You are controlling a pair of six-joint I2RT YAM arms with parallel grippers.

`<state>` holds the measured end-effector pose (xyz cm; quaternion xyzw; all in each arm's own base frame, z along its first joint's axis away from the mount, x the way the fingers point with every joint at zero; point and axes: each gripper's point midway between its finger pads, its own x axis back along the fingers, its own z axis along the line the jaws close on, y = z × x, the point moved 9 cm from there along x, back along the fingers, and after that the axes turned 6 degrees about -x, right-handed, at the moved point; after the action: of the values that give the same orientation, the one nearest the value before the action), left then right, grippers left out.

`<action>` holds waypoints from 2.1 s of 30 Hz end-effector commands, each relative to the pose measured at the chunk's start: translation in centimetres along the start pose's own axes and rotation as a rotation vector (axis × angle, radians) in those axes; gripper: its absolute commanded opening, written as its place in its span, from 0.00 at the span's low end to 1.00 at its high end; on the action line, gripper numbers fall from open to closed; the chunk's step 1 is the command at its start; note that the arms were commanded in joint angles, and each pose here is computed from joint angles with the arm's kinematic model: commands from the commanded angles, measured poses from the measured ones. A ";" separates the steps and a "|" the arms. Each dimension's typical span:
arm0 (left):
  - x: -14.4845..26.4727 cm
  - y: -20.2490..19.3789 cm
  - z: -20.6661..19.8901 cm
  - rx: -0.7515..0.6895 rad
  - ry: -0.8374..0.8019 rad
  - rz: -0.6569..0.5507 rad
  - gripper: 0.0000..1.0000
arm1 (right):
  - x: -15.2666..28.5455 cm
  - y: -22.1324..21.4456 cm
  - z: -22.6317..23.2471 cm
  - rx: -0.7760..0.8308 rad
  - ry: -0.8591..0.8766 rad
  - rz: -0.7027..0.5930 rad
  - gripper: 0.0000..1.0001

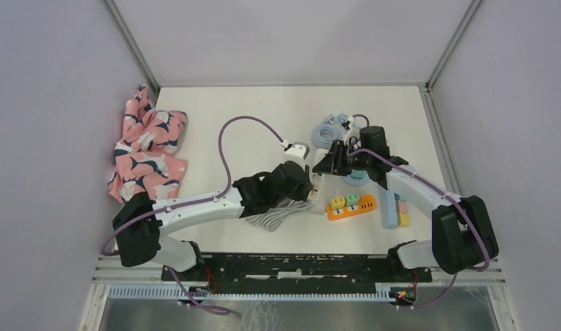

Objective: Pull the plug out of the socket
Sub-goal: Remove the plug from the socket, then place the plug at the center of the board.

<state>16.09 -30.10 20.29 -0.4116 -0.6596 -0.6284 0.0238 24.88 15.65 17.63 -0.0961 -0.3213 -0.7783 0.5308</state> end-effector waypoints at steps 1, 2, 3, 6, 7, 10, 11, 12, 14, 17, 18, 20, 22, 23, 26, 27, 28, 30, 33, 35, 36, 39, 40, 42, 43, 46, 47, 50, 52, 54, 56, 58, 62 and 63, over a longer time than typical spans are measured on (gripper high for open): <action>2.1 3.3 2.4 0.174 -0.100 -0.163 0.03 | 0.3 1.5 0.2 0.075 -0.032 -0.079 0.00; 2.5 3.6 3.1 0.224 -0.145 -0.190 0.03 | 0.3 1.5 0.2 0.075 -0.031 -0.078 0.00; 3.0 3.8 3.7 0.256 -0.184 -0.218 0.03 | 0.2 1.5 0.1 0.072 -0.032 -0.075 0.00; 3.8 4.2 3.5 0.257 -0.252 -0.268 0.03 | 0.1 1.4 0.0 0.068 -0.038 -0.071 0.00; 3.8 4.3 3.1 0.244 -0.263 -0.271 0.03 | 0.1 1.4 -0.1 0.068 -0.039 -0.073 0.00; 2.9 4.1 1.3 0.141 -0.153 -0.217 0.03 | 0.1 1.4 -0.1 0.071 -0.041 -0.072 0.00; 2.5 4.0 0.7 0.095 -0.088 -0.194 0.03 | 0.1 1.4 -0.2 0.072 -0.043 -0.073 0.00; 1.8 3.6 0.2 0.048 -0.033 -0.155 0.03 | 0.1 1.4 -0.2 0.073 -0.046 -0.074 0.00; 1.4 3.7 -0.4 0.017 0.007 -0.130 0.03 | 0.1 1.5 -0.2 0.078 -0.052 -0.080 0.00; 2.3 4.1 0.1 0.033 0.016 -0.169 0.03 | 0.3 1.6 -0.2 0.076 -0.064 -0.083 0.00; 2.9 4.3 0.4 0.043 0.010 -0.192 0.03 | 0.3 1.7 -0.3 0.075 -0.068 -0.085 0.00; 4.0 4.5 1.2 0.069 -0.014 -0.229 0.03 | 0.4 1.8 -0.3 0.073 -0.072 -0.091 0.00; 5.1 4.8 2.0 0.102 -0.053 -0.266 0.03 | 0.5 1.9 -0.3 0.072 -0.070 -0.092 0.00; 5.4 4.9 2.7 0.124 -0.060 -0.280 0.03 | 0.5 1.9 -0.2 0.073 -0.065 -0.090 0.00; 5.9 4.8 4.5 0.178 -0.085 -0.309 0.03 | 0.7 1.9 0.1 0.074 -0.048 -0.086 0.00; 5.8 4.5 5.3 0.193 -0.082 -0.313 0.03 | 0.8 2.0 0.2 0.075 -0.037 -0.084 0.00; 5.8 4.3 6.0 0.209 -0.078 -0.319 0.03 | 0.8 2.1 0.3 0.072 -0.022 -0.080 0.00; 5.7 4.0 7.7 0.244 -0.065 -0.330 0.03 | 1.0 2.2 0.7 0.066 0.013 -0.071 0.00; 5.4 3.6 10.8 0.294 -0.003 -0.363 0.03 | 1.1 2.3 0.9 0.063 0.051 -0.060 0.00; 5.4 3.6 13.0 0.340 0.034 -0.399 0.03 | 1.2 2.4 1.1 0.064 0.070 -0.053 0.00; 5.4 3.5 14.1 0.366 0.053 -0.417 0.03 | 1.2 2.4 1.1 0.062 0.078 -0.044 0.00; 5.1 3.3 17.3 0.441 0.108 -0.470 0.03 | 1.2 2.4 1.1 0.056 0.096 -0.026 0.00; 4.9 3.2 18.0 0.467 0.113 -0.484 0.03 | 1.2 2.5 1.1 0.052 0.096 -0.023 0.00; 4.4 2.9 19.7 0.522 0.127 -0.510 0.03 | 1.3 2.5 1.1 0.052 0.101 -0.022 0.00; 4.1 2.7 20.5 0.547 0.138 -0.515 0.03 | 1.3 2.5 1.1 0.050 0.101 -0.022 0.00; 2.8 2.2 22.9 0.597 0.183 -0.526 0.05 | 1.4 2.5 1.1 0.051 0.106 -0.021 0.00; 2.5 2.3 23.7 0.611 0.201 -0.526 0.05 | 1.4 2.5 1.1 0.052 0.107 -0.022 0.00; 0.8 1.8 25.4 0.649 0.205 -0.494 0.06 | 1.3 2.5 1.1 0.050 0.107 -0.019 0.00; 0.0 1.7 26.3 0.670 0.196 -0.490 0.07 | 1.3 2.5 1.1 0.048 0.107 -0.017 0.00; -0.7 1.5 27.2 0.692 0.195 -0.482 0.09 | 1.3 2.6 1.1 0.048 0.107 -0.018 0.00; -1.4 1.3 28.1 0.710 0.197 -0.470 0.12 | 1.3 2.5 1.1 0.048 0.108 -0.016 0.00; -2.0 1.0 28.9 0.731 0.198 -0.457 0.13 | 1.3 2.6 1.2 0.049 0.109 -0.016 0.00; -3.1 0.2 30.4 0.778 0.196 -0.425 0.17 | 1.4 2.6 1.2 0.048 0.108 -0.016 0.00; -3.4 -0.1 30.6 0.787 0.195 -0.418 0.18 | 1.4 2.6 1.2 0.047 0.110 -0.015 0.00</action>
<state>31.07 -5.95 10.38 -0.1752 -0.8912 -0.3833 0.1677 25.29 14.43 17.96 -0.0901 -0.3025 -0.7758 0.5464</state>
